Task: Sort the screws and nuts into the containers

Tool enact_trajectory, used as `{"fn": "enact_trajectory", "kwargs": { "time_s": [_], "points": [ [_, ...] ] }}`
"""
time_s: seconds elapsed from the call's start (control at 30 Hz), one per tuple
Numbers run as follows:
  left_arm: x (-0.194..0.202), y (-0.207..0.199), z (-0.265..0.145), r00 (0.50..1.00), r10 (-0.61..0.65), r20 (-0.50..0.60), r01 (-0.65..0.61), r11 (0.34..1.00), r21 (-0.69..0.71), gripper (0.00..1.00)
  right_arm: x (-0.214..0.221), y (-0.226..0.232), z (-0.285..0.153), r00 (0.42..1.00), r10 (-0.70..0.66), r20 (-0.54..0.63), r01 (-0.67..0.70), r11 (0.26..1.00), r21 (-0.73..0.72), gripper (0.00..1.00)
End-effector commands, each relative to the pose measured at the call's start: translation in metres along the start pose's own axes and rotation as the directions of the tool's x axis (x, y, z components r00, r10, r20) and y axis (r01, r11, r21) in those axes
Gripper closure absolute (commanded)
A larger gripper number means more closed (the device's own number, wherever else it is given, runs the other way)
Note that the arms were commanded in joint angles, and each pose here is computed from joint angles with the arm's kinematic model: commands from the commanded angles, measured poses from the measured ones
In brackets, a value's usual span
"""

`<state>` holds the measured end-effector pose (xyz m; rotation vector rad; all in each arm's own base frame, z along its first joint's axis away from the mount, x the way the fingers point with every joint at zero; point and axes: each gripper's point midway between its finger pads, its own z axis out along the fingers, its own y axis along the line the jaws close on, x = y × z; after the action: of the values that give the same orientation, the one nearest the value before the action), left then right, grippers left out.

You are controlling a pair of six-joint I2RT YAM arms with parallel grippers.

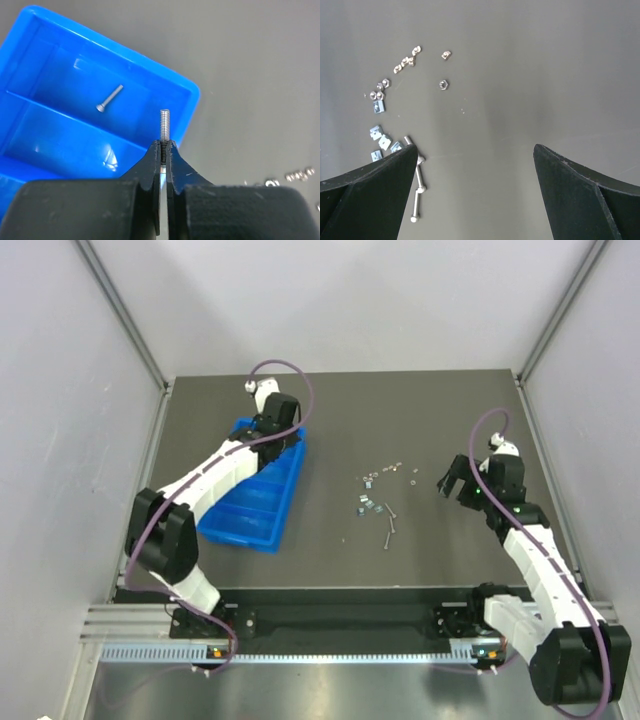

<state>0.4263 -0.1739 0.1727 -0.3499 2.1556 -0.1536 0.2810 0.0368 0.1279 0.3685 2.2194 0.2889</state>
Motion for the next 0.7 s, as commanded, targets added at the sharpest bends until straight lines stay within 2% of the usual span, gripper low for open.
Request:
{"fn": "enact_trajectory", "kwargs": {
  "time_s": [0.0,0.13,0.2,0.23,0.27,0.33,0.37,0.4,0.5,0.53,0.6,0.63,0.67],
  "points": [
    [-0.015,0.007,0.021,0.998,-0.034,0.055,0.036,0.999,-0.025,0.97,-0.029,0.016,-0.003,0.997,0.004,0.079,0.0,0.999,-0.043,0.0],
    [-0.013,0.024,0.043,0.996,-0.088,0.013,0.089,0.995,-0.045,0.98,-0.031,0.016,-0.005,0.996,0.001,0.084,0.003,0.999,-0.041,0.0],
    [-0.016,0.028,0.046,0.996,-0.09,0.02,0.091,0.994,-0.058,0.93,-0.033,0.016,-0.006,0.996,-0.002,0.089,0.006,0.999,-0.039,0.0],
    [-0.017,0.029,0.045,0.996,-0.087,0.024,0.088,0.994,-0.063,0.85,-0.034,0.016,-0.007,0.996,-0.005,0.091,0.009,0.999,-0.038,0.0],
    [-0.021,0.028,0.041,0.997,-0.073,0.031,0.075,0.996,-0.054,0.67,-0.034,0.016,-0.007,0.996,-0.007,0.091,0.01,0.999,-0.038,0.0],
    [-0.025,0.026,0.036,0.997,-0.064,0.035,0.066,0.997,-0.036,0.53,-0.036,0.017,-0.008,0.996,-0.007,0.093,0.01,0.999,-0.037,0.0],
    [-0.028,0.019,0.026,0.998,-0.051,0.028,0.05,0.999,0.01,0.42,-0.035,0.017,-0.008,0.996,-0.009,0.092,0.013,0.999,-0.038,0.0],
    [-0.028,0.015,0.022,0.999,-0.044,0.021,0.043,0.998,0.038,0.38,-0.036,0.016,-0.008,0.996,-0.008,0.093,0.011,0.999,-0.034,0.0],
    [-0.024,-0.009,-0.005,1.0,-0.027,-0.009,0.028,0.986,0.164,0.33,-0.035,0.012,-0.009,0.996,-0.006,0.093,0.007,1.0,-0.015,0.0],
    [-0.021,-0.027,-0.023,1.0,-0.007,-0.004,0.008,0.974,0.224,0.33,-0.035,0.011,-0.009,0.996,-0.003,0.093,0.004,1.0,-0.01,0.0],
    [-0.002,-0.046,-0.041,0.998,0.056,-0.008,-0.052,0.962,0.269,0.34,-0.032,0.01,-0.01,0.996,0.003,0.086,-0.002,1.0,-0.004,0.0],
    [0.022,-0.074,-0.064,0.992,0.128,-0.013,-0.116,0.936,0.332,0.34,-0.033,0.006,-0.011,0.995,0.007,0.097,-0.009,1.0,0.021,0.0],
    [0.036,-0.083,-0.073,0.986,0.163,-0.018,-0.147,0.928,0.342,0.34,-0.033,0.003,-0.012,0.995,0.01,0.1,-0.014,0.999,0.034,0.0]
  ]
}}
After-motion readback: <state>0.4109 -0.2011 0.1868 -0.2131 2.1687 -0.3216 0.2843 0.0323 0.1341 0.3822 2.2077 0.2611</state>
